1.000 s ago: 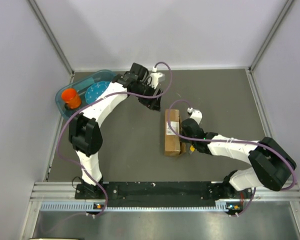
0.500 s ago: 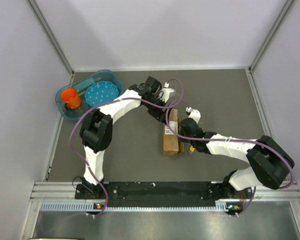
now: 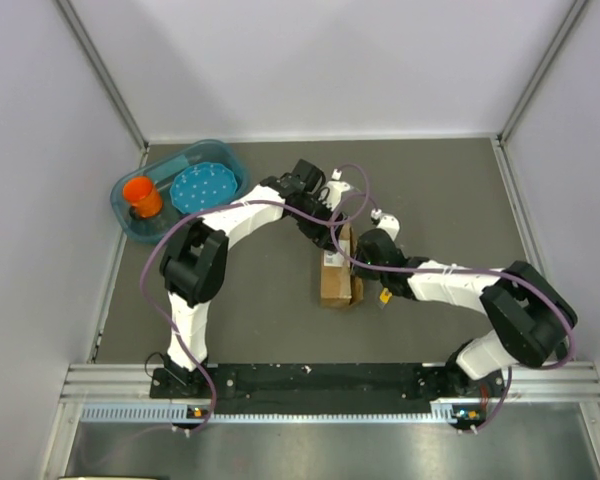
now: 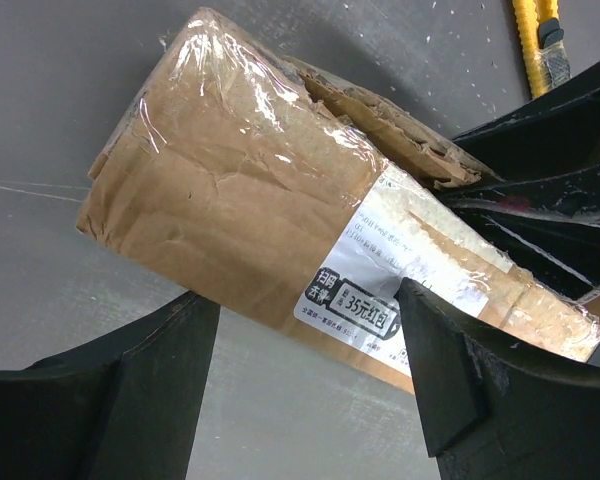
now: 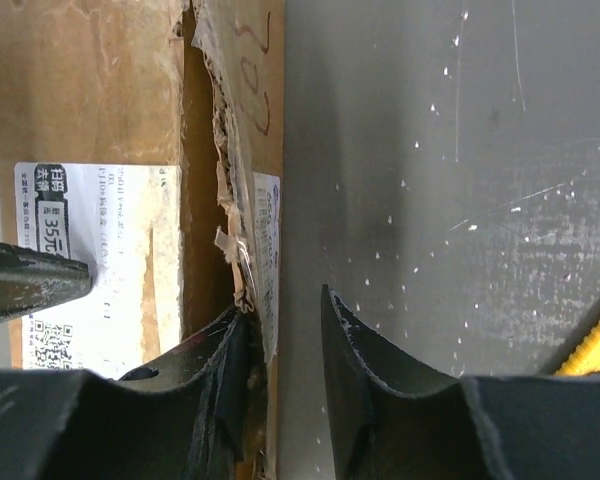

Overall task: Unpack the express box
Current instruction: Open the express box at the center of the board.

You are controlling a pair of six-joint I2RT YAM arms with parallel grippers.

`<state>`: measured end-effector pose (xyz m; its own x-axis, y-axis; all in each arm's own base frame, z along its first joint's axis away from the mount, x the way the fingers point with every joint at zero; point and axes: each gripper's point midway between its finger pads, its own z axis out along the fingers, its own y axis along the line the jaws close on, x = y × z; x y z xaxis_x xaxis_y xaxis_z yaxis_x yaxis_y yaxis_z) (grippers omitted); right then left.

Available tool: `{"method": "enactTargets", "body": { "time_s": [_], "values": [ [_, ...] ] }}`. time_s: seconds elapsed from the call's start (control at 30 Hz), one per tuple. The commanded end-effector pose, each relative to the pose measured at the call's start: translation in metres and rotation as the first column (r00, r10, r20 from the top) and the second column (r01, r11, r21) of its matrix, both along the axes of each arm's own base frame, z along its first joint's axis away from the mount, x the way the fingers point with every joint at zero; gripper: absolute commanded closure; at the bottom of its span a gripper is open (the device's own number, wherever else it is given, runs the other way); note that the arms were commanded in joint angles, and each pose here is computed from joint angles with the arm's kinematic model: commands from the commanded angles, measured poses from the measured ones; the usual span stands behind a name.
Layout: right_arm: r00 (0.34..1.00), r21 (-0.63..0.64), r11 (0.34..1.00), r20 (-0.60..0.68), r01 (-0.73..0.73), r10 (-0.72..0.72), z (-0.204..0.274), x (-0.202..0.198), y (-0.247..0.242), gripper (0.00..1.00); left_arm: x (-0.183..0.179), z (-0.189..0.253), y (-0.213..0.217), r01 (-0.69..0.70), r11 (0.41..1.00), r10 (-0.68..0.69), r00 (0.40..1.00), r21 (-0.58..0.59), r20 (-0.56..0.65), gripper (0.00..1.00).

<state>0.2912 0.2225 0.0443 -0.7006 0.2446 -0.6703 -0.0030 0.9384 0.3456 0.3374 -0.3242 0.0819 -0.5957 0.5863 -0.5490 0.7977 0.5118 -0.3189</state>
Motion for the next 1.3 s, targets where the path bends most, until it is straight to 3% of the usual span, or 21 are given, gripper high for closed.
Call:
{"method": "enactTargets", "body": {
  "time_s": [0.0,0.17,0.57,1.03,1.17,1.2,1.23,1.27],
  "values": [
    [0.990,0.132,0.991,0.130,0.034,-0.051,0.038,0.041,0.019,0.70,-0.013,-0.011,-0.001,0.063,0.998,-0.063,0.998,0.020,0.006,0.23],
    [0.970,0.120,0.992,0.238,0.027,-0.055,0.057,0.063,0.021,0.70,-0.022,-0.017,0.002,0.095,0.995,-0.094,0.995,0.028,-0.020,0.24],
    [0.924,0.084,0.993,0.366,0.084,-0.109,0.083,0.109,0.011,0.71,-0.039,-0.024,0.004,0.166,0.985,-0.164,0.985,0.047,-0.043,0.24],
    [0.938,0.069,0.992,0.325,0.104,-0.121,0.061,0.135,0.015,0.73,-0.051,-0.025,0.007,0.197,0.980,-0.193,0.978,0.037,-0.084,0.25],
    [0.943,0.047,0.994,0.313,0.102,-0.112,0.056,0.144,0.018,0.68,-0.056,-0.023,0.007,0.210,0.977,-0.207,0.974,0.029,-0.092,0.25],
    [0.947,0.042,0.995,0.304,0.091,-0.100,0.053,0.146,0.021,0.71,-0.058,-0.023,0.008,0.219,0.975,-0.215,0.972,0.030,-0.098,0.25],
    [0.949,0.041,0.996,0.303,0.077,-0.086,0.054,0.147,0.025,0.80,-0.058,-0.023,0.008,0.221,0.975,-0.217,0.971,0.029,-0.099,0.25],
    [0.954,0.032,0.997,0.288,0.074,-0.080,0.047,0.147,0.026,1.00,-0.059,-0.022,0.008,0.221,0.975,-0.217,0.971,0.030,-0.101,0.25]
  ]
}}
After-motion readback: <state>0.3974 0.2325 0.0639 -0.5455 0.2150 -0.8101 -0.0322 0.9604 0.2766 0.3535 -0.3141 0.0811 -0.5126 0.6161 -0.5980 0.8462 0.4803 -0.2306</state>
